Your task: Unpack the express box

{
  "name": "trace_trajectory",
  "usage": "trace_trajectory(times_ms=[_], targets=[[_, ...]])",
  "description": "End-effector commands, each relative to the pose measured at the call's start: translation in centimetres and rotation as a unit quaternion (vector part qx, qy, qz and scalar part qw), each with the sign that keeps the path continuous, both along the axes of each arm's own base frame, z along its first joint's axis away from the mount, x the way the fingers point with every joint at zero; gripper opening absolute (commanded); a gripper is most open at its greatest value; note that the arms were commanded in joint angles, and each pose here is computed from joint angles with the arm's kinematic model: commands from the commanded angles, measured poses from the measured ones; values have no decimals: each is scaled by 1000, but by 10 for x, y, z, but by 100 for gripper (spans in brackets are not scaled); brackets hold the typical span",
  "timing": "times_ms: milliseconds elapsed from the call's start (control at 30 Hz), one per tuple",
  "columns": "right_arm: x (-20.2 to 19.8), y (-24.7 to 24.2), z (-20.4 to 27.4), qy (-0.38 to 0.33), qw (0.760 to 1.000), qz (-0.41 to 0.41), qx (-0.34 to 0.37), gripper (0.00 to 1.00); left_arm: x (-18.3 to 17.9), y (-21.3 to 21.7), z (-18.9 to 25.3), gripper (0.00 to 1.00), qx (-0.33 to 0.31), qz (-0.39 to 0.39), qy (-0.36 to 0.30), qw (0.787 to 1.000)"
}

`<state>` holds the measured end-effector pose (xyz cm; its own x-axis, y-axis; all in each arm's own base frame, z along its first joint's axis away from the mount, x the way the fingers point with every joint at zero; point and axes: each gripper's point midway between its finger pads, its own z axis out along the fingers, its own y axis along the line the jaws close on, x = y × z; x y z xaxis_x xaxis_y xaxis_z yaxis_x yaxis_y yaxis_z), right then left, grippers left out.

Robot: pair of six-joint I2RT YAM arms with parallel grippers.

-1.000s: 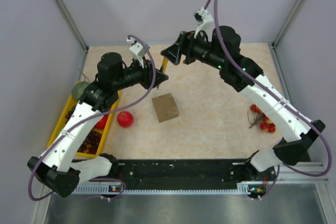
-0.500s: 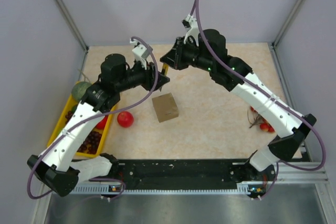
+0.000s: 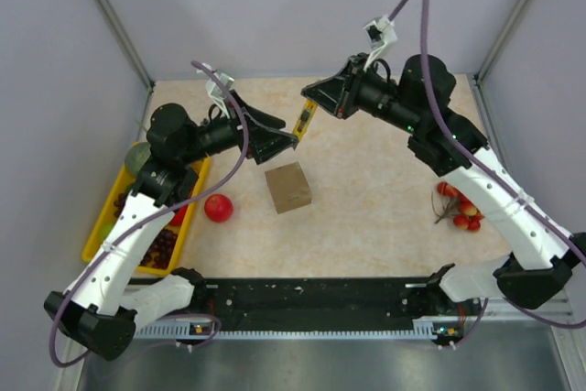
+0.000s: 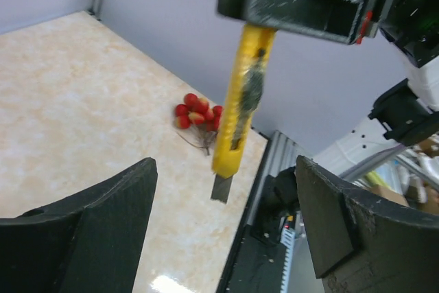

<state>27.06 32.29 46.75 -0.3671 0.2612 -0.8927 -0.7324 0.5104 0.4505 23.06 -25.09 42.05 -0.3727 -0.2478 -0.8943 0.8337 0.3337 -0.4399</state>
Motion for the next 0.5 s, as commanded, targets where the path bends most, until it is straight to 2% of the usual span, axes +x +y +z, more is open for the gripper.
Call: trace_trajectory(times_ms=[0,133,200,233,400,467], targets=[[-29,-10,48,-71,994,54,64,0,-20,-8,17,86,-50,-79,1,996],[-49,-12,56,-91,988,91,85,0,-33,-12,30,82,-83,-126,4,989],[-54,-10,56,-95,985,104,95,0,-38,-13,30,78,-101,-149,30,983],[-54,-11,56,-93,985,104,99,0,-43,-12,39,75,-116,-160,5,980],[-58,-13,60,-97,982,106,119,0,-48,-15,37,49,-136,-192,34,971],[-58,-14,62,-100,982,104,123,0,-49,-15,34,42,-133,-195,37,971]])
